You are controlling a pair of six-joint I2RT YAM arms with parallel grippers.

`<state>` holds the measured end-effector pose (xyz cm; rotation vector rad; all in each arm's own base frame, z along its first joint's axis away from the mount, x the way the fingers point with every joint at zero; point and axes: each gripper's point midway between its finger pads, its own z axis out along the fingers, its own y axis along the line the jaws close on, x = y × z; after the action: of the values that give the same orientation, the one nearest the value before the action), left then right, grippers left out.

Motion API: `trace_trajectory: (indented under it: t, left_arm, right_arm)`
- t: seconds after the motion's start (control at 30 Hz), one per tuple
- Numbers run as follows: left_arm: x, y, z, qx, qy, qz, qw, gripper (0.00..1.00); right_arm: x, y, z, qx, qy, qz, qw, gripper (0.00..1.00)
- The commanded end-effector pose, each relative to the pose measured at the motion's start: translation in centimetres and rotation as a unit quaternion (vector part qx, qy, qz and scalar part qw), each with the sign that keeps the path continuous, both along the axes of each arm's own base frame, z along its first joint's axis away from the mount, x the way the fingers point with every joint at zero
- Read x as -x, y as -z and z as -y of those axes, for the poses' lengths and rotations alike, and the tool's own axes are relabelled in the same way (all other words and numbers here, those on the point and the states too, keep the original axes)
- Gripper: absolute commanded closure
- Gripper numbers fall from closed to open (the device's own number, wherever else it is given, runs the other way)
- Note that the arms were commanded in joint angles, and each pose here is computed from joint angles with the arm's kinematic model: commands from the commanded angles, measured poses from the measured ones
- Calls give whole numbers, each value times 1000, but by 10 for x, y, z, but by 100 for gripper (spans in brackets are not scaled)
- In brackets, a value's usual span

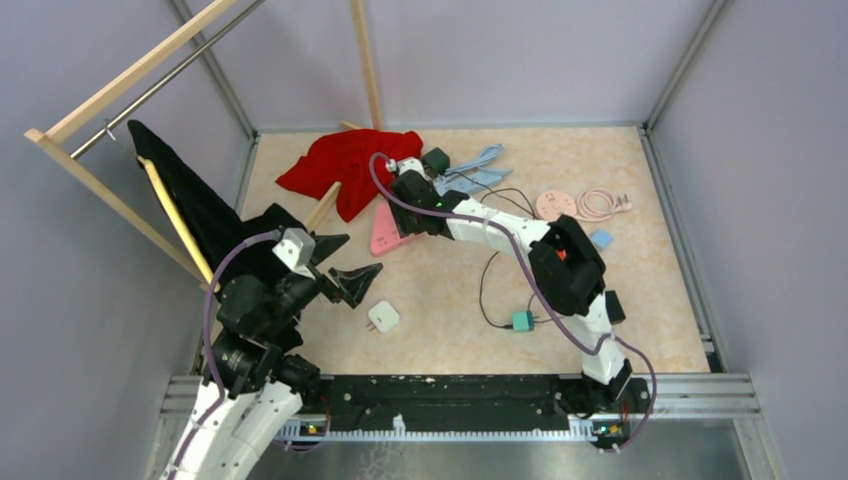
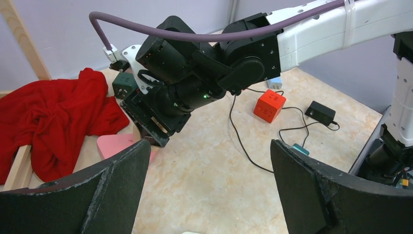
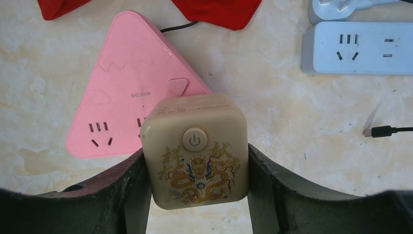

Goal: Insert the plug
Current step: Insert the plug into the socket.

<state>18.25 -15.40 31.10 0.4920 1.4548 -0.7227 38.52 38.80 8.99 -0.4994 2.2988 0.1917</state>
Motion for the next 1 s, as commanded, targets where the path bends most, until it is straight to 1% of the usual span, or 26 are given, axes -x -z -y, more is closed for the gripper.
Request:
trace_trajectory:
  t: [0.0, 0.1, 0.27, 0.47, 0.6, 0.63, 0.7, 0.83, 0.9, 0.97]
  left_arm:
    - [-2, -3, -1, 0, -4, 13, 1000, 1]
    - [-2, -3, 0, 0, -2, 13, 1000, 1]
    - [-1, -2, -1, 1, -3, 11, 1000, 1]
    - [-2, -3, -1, 2, -3, 11, 1000, 1]
    - [-1, -2, 0, 1, -1, 11, 1000, 1]
    - [-2, -2, 0, 1, -1, 11, 1000, 2]
    - [-2, -1, 0, 1, -2, 10, 1000, 1]
    - [-3, -1, 0, 0, -4, 9, 1000, 2]
    - [-4, 0, 0, -1, -5, 8, 1000, 1]
    - [-4, 0, -1, -2, -6, 7, 1000, 2]
  right_arm:
    - [29, 78, 27, 86, -11, -75, 993, 94]
    - [33, 92, 30, 103, -13, -92, 990, 100]
    - [41, 108, 34, 122, -12, -112, 986, 100]
    - [46, 115, 35, 124, -17, -119, 985, 100]
    - [41, 106, 33, 126, -18, -114, 985, 100]
    - [37, 99, 33, 124, -15, -108, 986, 97]
    - [31, 80, 25, 108, -21, -95, 989, 89]
    - [19, 16, 6, 53, -31, -60, 996, 73]
    - [12, -14, 1, 21, -32, -44, 998, 58]
    - [9, -35, 0, -1, -32, -33, 999, 47]
